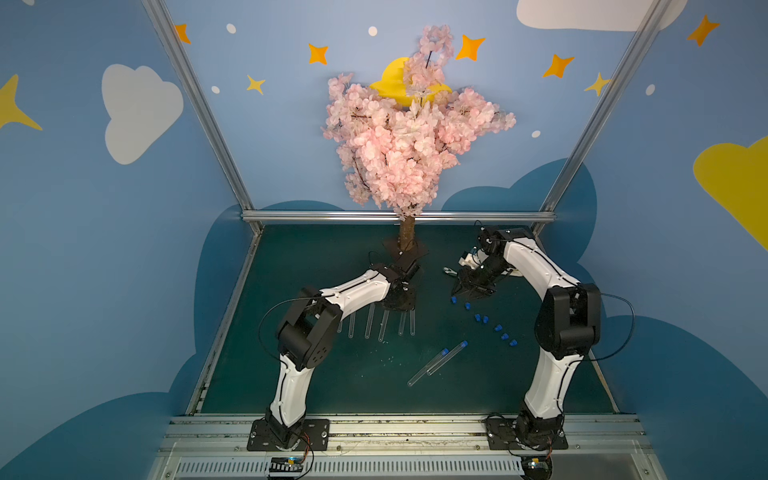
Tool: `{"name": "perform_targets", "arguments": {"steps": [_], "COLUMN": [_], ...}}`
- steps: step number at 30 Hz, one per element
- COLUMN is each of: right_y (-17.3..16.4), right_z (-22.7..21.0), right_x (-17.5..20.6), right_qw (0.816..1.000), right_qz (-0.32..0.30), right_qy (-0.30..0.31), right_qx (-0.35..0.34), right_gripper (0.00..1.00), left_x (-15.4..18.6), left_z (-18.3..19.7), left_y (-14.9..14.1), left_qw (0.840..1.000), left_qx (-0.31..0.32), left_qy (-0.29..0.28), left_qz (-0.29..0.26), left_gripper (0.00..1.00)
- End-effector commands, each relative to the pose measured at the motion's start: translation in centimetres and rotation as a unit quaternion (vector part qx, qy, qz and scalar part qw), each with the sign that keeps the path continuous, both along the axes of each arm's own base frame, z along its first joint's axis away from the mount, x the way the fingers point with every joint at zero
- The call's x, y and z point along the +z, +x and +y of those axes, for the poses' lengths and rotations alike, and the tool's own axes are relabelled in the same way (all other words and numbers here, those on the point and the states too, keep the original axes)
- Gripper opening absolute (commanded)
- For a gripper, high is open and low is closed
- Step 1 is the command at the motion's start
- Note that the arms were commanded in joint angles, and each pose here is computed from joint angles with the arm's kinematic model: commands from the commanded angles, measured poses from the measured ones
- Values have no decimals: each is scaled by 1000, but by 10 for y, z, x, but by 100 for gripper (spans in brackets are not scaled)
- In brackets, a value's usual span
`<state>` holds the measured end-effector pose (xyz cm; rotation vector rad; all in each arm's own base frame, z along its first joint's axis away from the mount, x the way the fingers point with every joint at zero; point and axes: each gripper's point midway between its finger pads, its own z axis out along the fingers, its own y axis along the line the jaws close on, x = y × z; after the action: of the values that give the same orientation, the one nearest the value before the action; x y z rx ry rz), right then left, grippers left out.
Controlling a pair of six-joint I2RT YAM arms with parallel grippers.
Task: Remove stoppers from test tubes
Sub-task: Place the test tube at the center of the board.
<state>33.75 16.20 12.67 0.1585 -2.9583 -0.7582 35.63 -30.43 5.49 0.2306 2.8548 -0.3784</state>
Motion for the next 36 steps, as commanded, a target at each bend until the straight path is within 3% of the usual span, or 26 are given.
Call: {"name": "perform_targets", "arguments": {"steps": [1, 12, 18, 23, 29, 36], "right_y": [3, 2, 6, 10, 8, -1], "right_z": [7, 9, 9, 7, 2, -3], "right_x": [21, 27, 29, 32, 33, 34], "right_qw": [999, 998, 997, 997, 997, 994], "right_qz": [-42, -51, -53, -57, -57, -67], "right_qy": [33, 45, 47, 49, 47, 78], "right_qx": [-3, -14, -21, -27, -30, -36], "right_gripper": [64, 78, 79, 79, 79, 82], "left_x": [-4, -32, -35, -22, 9, 30], "left_z": [5, 4, 6, 6, 7, -6], "left_y": [3, 6, 6, 7, 4, -36], "left_qw": [1000, 999, 998, 999, 999, 995], "left_qx": [23, 19, 15, 5, -20, -98], "left_qy": [13, 37, 46, 46, 42, 28], "left_qz": [8, 24, 27, 17, -8, -16], "left_gripper": [12, 13, 22, 37, 41, 46]}}
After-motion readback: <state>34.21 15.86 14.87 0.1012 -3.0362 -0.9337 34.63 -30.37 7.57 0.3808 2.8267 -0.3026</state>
